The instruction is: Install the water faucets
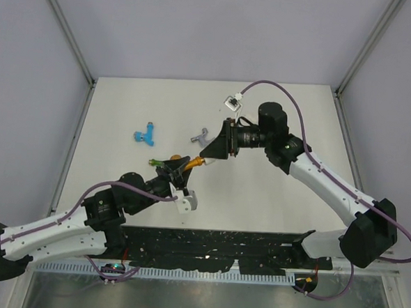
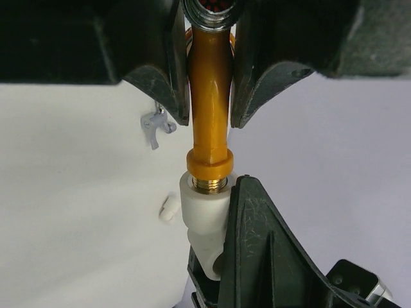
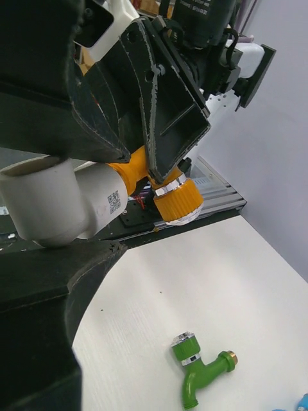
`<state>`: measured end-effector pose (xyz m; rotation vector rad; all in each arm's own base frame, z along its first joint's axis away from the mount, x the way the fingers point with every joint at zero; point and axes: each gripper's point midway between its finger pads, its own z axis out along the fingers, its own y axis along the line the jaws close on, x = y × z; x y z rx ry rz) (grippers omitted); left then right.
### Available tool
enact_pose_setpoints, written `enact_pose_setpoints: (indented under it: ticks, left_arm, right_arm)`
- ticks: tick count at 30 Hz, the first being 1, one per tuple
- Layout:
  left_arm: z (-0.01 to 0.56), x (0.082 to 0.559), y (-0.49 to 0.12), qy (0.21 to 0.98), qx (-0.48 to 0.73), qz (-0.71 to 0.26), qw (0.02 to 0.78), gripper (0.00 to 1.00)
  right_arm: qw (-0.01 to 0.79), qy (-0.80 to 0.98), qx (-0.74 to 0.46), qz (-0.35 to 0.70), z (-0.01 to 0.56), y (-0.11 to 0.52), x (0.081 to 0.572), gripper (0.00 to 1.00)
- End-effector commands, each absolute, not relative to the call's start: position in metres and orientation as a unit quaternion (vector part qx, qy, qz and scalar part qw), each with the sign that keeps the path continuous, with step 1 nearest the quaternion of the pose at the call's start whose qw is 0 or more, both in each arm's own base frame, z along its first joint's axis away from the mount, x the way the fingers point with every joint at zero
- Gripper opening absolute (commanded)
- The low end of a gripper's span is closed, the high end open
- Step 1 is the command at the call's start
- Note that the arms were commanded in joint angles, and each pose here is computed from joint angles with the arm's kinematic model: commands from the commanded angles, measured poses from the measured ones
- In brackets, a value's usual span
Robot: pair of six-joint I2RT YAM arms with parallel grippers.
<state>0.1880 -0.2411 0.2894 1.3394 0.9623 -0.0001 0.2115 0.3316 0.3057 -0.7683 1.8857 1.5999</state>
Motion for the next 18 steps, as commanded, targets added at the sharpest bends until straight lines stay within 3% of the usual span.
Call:
enact_pose_setpoints:
  ticks: [1,3,4,7,13,18]
  left_arm:
    - [0.341,0.208,-0.225,0.414,0.515,0.068,0.748,0.00]
    - [0.334,0.209,-0.221,0.440,0.498,0.050,0.746,0.00]
    - [0.328,0.209,-0.219,0.457,0.490,0.034,0.741,0.00]
    - [0.309,0.208,-0.216,0.505,0.473,-0.024,0.722,0.00]
    - [0.283,0.207,-0.211,0.603,0.434,-0.206,0.637,0.00]
    - [0.292,0.185,-0.226,0.614,0.411,-0.417,0.529,0.00]
  right_arm:
    - [0.213,0.705,-0.264,0.622,0.317,0.332,0.190,0.06]
    - [0.243,0.693,-0.277,0.620,0.328,0.328,0.197,0.21]
    - [0.264,0.684,-0.289,0.615,0.334,0.326,0.199,0.38]
    - [0.338,0.658,-0.319,0.593,0.354,0.313,0.215,0.66]
    - [0.511,0.585,-0.428,0.462,0.379,0.285,0.234,0.81]
    - [0.586,0.512,-0.501,0.379,0.367,0.273,0.232,0.86]
